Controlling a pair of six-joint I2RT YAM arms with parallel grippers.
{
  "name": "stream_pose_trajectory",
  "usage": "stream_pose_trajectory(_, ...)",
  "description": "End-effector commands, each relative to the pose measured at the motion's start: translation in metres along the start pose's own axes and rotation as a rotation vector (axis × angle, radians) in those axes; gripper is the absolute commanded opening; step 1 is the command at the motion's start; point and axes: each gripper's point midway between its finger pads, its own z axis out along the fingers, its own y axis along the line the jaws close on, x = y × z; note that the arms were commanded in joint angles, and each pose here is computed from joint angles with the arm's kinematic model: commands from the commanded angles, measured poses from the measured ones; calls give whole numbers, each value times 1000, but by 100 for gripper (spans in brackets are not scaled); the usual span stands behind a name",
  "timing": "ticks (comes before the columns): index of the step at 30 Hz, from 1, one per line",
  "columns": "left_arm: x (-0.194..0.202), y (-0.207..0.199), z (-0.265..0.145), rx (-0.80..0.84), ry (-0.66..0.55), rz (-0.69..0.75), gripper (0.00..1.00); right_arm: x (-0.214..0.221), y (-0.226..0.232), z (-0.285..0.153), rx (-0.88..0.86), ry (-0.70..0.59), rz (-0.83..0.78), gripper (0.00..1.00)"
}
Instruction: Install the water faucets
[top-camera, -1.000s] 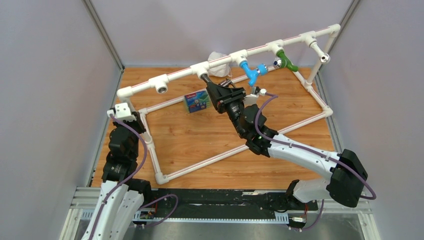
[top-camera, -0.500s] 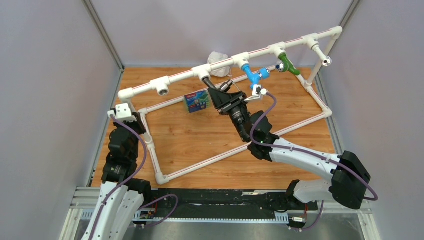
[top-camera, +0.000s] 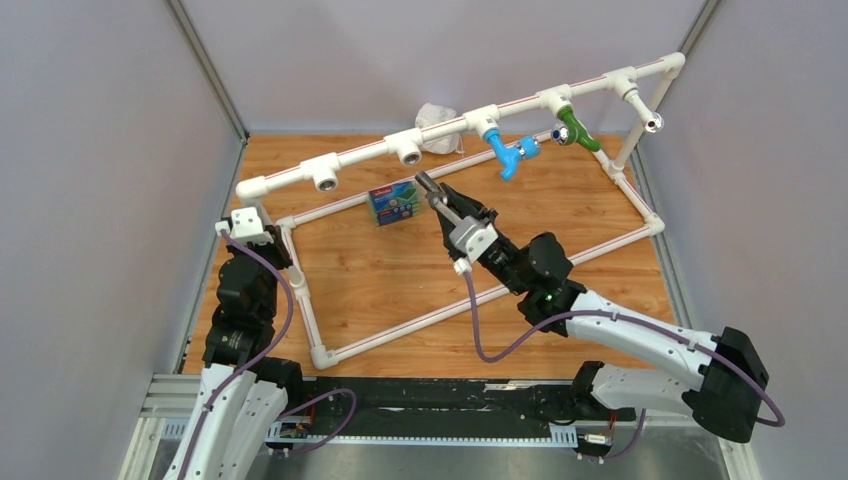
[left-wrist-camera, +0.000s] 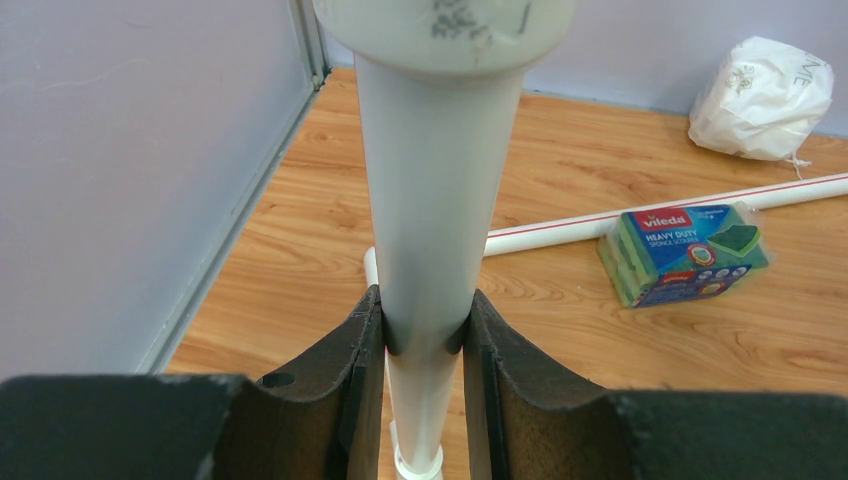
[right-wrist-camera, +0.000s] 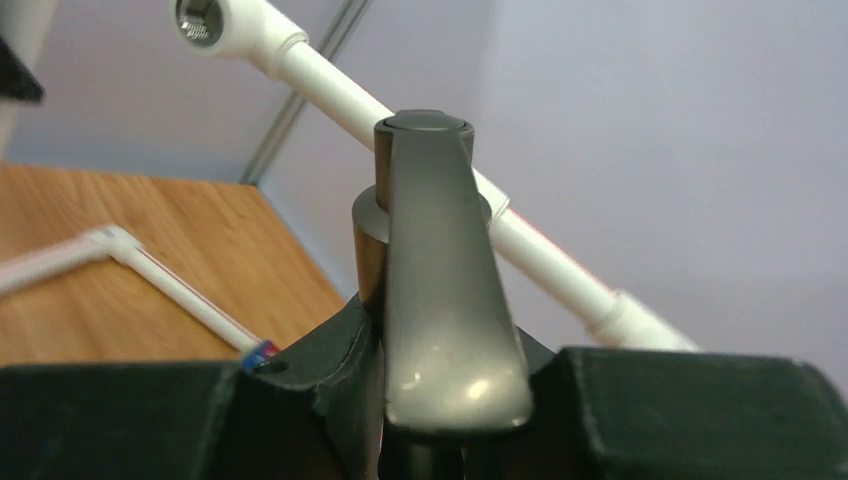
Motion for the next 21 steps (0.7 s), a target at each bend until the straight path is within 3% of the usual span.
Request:
stream_pose_trajectory(1, 6, -15, -2, 75, 39, 0, 4, -33, 2, 1, -164, -122, -648, 0)
stream_pose_trajectory(5, 8, -14, -1, 70, 47, 6, 3, -15, 9, 11, -258, -34, -894, 0)
stream_pose_trajectory(13, 9, -14, 0, 66, 50, 11, 2, -2, -16, 24, -153, 138, -1240, 0)
stream_pose_trajectory(21, 9, -14, -1, 70, 47, 10, 2, -12, -34, 25, -123, 197, -1337, 0)
